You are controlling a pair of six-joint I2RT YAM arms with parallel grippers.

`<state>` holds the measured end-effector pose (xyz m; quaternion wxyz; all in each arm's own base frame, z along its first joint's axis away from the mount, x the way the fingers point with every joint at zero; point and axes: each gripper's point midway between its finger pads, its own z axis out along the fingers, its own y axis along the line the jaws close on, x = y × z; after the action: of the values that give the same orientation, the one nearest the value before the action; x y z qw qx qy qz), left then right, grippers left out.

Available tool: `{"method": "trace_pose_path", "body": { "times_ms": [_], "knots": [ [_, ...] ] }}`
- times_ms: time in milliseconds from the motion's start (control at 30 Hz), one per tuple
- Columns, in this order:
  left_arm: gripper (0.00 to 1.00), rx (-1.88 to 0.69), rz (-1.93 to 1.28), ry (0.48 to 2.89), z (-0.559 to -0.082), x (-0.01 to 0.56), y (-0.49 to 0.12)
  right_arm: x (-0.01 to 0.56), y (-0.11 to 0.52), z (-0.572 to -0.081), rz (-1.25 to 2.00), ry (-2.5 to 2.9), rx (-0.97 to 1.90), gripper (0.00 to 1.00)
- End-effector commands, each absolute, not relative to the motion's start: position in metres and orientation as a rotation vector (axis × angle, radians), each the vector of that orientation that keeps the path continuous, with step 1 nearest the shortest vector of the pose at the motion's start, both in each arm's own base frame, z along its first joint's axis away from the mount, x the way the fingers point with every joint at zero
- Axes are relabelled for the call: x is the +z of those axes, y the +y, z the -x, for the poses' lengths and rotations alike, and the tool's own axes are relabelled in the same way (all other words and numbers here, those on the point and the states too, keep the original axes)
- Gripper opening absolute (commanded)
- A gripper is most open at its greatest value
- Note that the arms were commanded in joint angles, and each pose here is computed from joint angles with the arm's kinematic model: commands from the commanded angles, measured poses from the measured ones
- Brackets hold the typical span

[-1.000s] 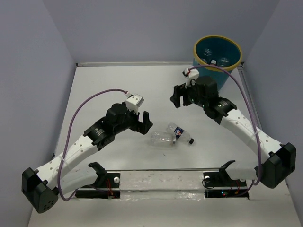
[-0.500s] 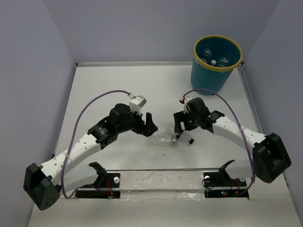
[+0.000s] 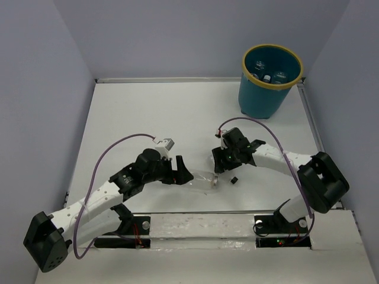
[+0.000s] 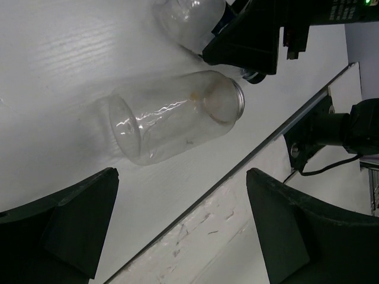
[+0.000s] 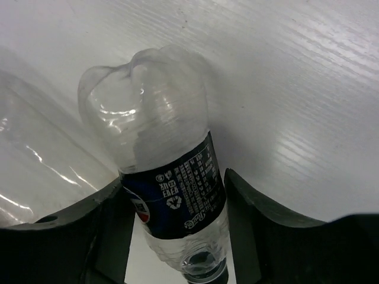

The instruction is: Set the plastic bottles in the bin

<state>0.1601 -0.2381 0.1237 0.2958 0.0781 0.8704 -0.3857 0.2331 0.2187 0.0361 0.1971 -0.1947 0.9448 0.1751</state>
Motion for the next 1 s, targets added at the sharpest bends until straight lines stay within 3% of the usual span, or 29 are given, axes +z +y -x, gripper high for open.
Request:
{"method": "trace_pose_path", "body": {
  "times_ms": [0,133,300,500,567,733,867,967],
  "knots": [
    [0.99,-1.069,-0.094,2.321,-0.155,0.114,-0.240,0.058,0.256,-0.244,0.505,2.527,0.625,0.41],
    [0.99,-1.045,-0.007,2.322,-0.155,0.106,-0.233,0.067,0.281,-0.240,0.464,2.461,0.727,0.31],
    [0.99,-1.004,0.032,2.269,-0.165,0.115,-0.228,0.109,0.274,-0.270,0.392,2.307,0.612,0.30],
    [0.99,-0.905,-0.069,2.205,-0.184,0.141,-0.235,0.272,0.233,-0.336,0.263,1.871,0.311,0.25],
    [0.99,-0.801,-0.094,2.154,-0.202,0.158,-0.235,0.368,0.194,-0.368,0.163,1.651,0.225,0.23],
    [0.99,-0.706,-0.121,2.137,-0.212,0.168,-0.238,0.455,0.117,-0.424,0.001,1.460,0.045,0.23],
    [0.99,-0.680,-0.134,2.136,-0.210,0.170,-0.244,0.473,0.058,-0.480,-0.074,1.426,-0.067,0.23],
    [0.99,-0.677,-0.153,2.143,-0.205,0.169,-0.251,0.452,0.028,-0.517,-0.099,1.469,-0.128,0.24]
  ]
}}
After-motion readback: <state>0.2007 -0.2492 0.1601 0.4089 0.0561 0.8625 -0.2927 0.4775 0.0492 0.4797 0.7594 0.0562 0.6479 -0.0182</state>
